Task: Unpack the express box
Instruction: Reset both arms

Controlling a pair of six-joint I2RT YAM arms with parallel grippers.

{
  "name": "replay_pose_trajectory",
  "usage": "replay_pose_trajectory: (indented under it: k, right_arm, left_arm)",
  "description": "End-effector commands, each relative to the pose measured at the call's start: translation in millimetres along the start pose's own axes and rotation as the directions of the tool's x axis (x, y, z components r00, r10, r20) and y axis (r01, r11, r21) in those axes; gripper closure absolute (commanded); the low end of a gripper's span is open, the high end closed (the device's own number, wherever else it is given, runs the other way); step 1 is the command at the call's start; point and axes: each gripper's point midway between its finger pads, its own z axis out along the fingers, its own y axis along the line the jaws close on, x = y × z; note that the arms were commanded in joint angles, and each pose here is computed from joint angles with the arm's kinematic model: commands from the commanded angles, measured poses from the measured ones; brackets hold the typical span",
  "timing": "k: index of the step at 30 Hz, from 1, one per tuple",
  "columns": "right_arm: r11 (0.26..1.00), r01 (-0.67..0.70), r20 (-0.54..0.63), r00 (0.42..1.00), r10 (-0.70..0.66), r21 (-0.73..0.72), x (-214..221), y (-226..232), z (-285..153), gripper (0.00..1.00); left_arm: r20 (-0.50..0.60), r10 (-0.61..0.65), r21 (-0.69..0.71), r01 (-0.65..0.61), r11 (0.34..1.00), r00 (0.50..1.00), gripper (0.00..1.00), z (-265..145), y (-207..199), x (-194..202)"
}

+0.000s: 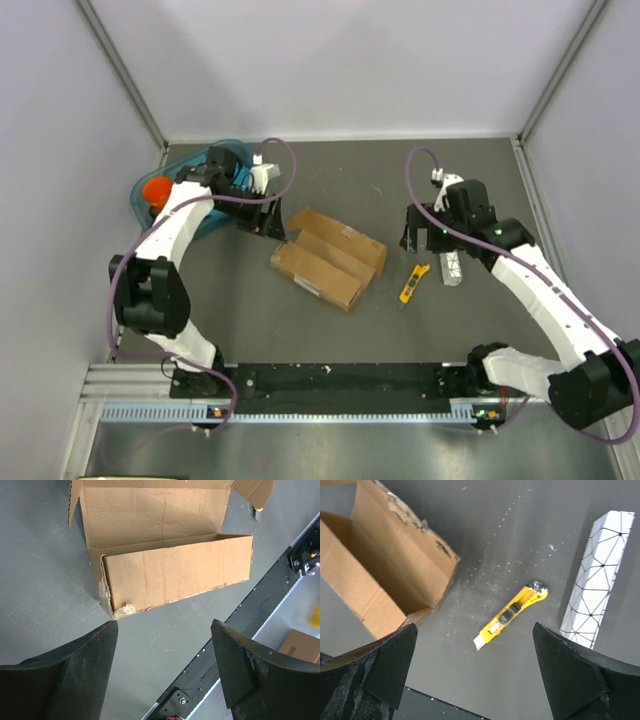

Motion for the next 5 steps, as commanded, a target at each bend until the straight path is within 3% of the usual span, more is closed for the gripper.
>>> replay_pose_trajectory:
  k: [1, 5]
  right_arm:
    - [0.993, 0.010, 0.077, 0.997, -0.001, -0.120, -9.6, 22.8, -21.3, 0.01]
    - [0.991, 0.009, 0.123, 0.992, 0.008, -0.137, -14.6, 25.5, -34.4, 0.01]
  left_arm:
    - [0.054, 0.066, -0.034, -0.064, 0.997, 0.996, 0.18, -14.7, -8.0, -1.6]
    - [0.065, 0.080, -0.038, -0.077, 0.996, 0.995, 0.17, -20.1, -10.9, -0.7]
